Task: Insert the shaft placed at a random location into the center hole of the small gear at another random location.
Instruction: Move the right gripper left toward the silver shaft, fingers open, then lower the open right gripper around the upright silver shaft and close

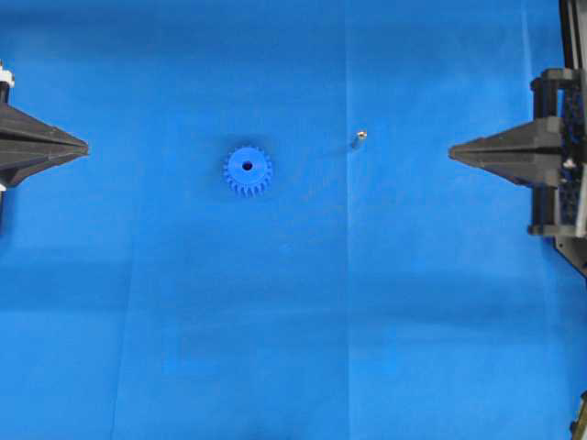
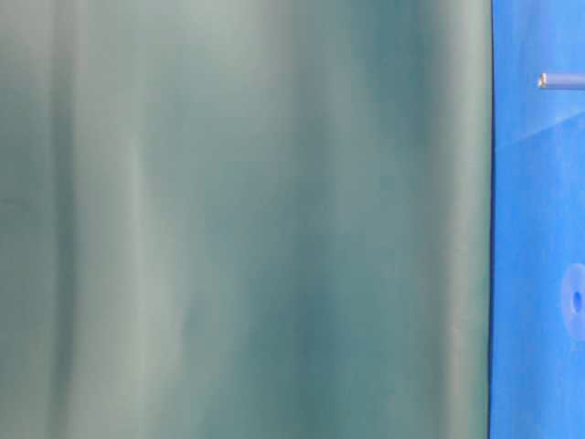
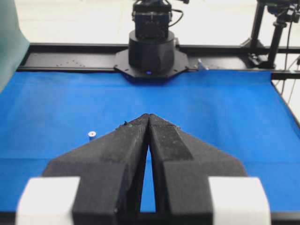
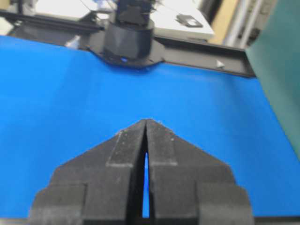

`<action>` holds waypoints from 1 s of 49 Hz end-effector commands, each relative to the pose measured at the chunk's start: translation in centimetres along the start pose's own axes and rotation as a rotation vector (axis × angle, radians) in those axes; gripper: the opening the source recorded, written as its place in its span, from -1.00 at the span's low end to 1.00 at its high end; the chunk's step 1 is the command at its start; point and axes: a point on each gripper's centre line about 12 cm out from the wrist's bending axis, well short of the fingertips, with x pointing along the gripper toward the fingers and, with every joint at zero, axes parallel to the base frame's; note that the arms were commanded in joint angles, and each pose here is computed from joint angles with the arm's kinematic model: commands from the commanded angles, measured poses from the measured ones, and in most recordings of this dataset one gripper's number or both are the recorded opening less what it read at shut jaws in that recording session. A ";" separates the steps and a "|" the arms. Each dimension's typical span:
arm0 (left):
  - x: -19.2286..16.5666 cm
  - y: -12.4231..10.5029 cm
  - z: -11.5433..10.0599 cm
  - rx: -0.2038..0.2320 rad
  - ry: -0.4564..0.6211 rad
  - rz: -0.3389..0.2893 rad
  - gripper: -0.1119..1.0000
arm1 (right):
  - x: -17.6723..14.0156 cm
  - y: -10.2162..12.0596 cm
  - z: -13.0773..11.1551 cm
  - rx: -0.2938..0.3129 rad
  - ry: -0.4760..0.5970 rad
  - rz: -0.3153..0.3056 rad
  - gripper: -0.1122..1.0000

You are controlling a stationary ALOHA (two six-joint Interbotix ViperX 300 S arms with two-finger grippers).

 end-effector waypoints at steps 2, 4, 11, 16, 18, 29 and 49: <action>0.1 0.1 0.4 0.005 -0.012 0.004 -0.80 | 1.2 -0.8 -1.0 0.006 0.012 -0.035 -0.89; 0.1 0.1 0.3 0.005 -0.011 0.004 -0.80 | 1.8 -1.0 -1.5 0.008 0.024 -0.044 -0.85; 0.0 0.1 0.1 0.005 -0.006 0.007 -0.80 | 3.9 -1.6 -3.9 0.033 0.082 -0.072 -0.48; 0.0 0.2 0.0 0.002 -0.003 0.008 -0.80 | 5.5 -2.6 -6.1 0.073 0.141 -0.123 0.01; 0.0 0.2 0.0 0.000 -0.002 0.008 -0.80 | 6.0 -3.1 -6.9 0.082 0.159 -0.146 0.24; 0.0 0.2 -0.4 0.001 0.006 0.011 -0.80 | 8.3 -4.9 -11.6 0.109 0.216 -0.229 0.66; -0.1 0.6 -0.8 -0.004 0.015 0.033 -0.80 | 8.9 -6.5 -17.3 0.161 0.329 -0.345 0.68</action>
